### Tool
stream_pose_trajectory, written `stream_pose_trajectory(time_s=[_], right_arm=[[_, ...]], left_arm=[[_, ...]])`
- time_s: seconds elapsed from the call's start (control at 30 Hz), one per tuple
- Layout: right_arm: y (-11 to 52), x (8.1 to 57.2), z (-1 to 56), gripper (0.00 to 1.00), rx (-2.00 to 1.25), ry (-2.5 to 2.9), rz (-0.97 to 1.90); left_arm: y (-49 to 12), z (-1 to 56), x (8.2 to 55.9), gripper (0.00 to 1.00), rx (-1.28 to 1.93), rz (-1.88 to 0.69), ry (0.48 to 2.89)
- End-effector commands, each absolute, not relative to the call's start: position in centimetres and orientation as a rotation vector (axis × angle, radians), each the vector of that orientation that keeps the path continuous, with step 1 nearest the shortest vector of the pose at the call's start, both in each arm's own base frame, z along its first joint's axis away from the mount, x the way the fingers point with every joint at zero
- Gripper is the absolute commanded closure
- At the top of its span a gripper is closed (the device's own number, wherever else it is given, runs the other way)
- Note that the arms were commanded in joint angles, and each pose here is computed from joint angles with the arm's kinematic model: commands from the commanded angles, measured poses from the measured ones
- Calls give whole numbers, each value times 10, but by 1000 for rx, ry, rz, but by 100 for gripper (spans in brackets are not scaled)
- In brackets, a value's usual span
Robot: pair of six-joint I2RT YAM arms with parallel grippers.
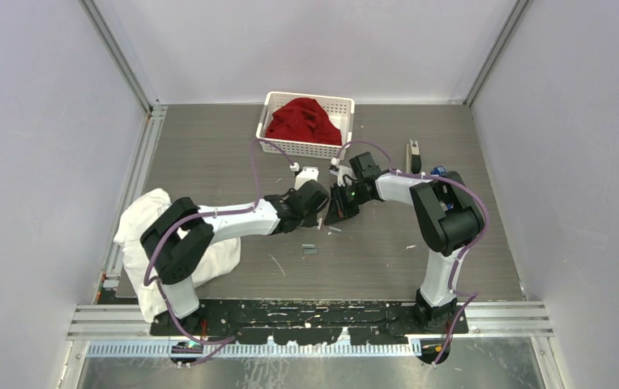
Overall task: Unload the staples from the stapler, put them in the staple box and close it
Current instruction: Place the staple in the staple box.
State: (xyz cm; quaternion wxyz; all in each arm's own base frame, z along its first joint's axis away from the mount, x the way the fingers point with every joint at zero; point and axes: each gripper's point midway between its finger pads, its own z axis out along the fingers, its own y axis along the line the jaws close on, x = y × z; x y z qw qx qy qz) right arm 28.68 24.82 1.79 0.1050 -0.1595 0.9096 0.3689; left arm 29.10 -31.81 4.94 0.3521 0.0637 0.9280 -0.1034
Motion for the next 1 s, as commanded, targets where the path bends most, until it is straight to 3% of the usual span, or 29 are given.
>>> stream_pose_trajectory(time_s=[0.0,0.6,0.97], right_arm=[[250,293,24,99,-490,2643,1101],[251,293,24,99,-490,2643,1107],[250,293,25,99,-488,2643,1109]], left_arm=[[-326,60,302,95,152,-286,2355],[-326,55,302,93,168,-269,2375],[-324,57,301,82,170,-253,2385]])
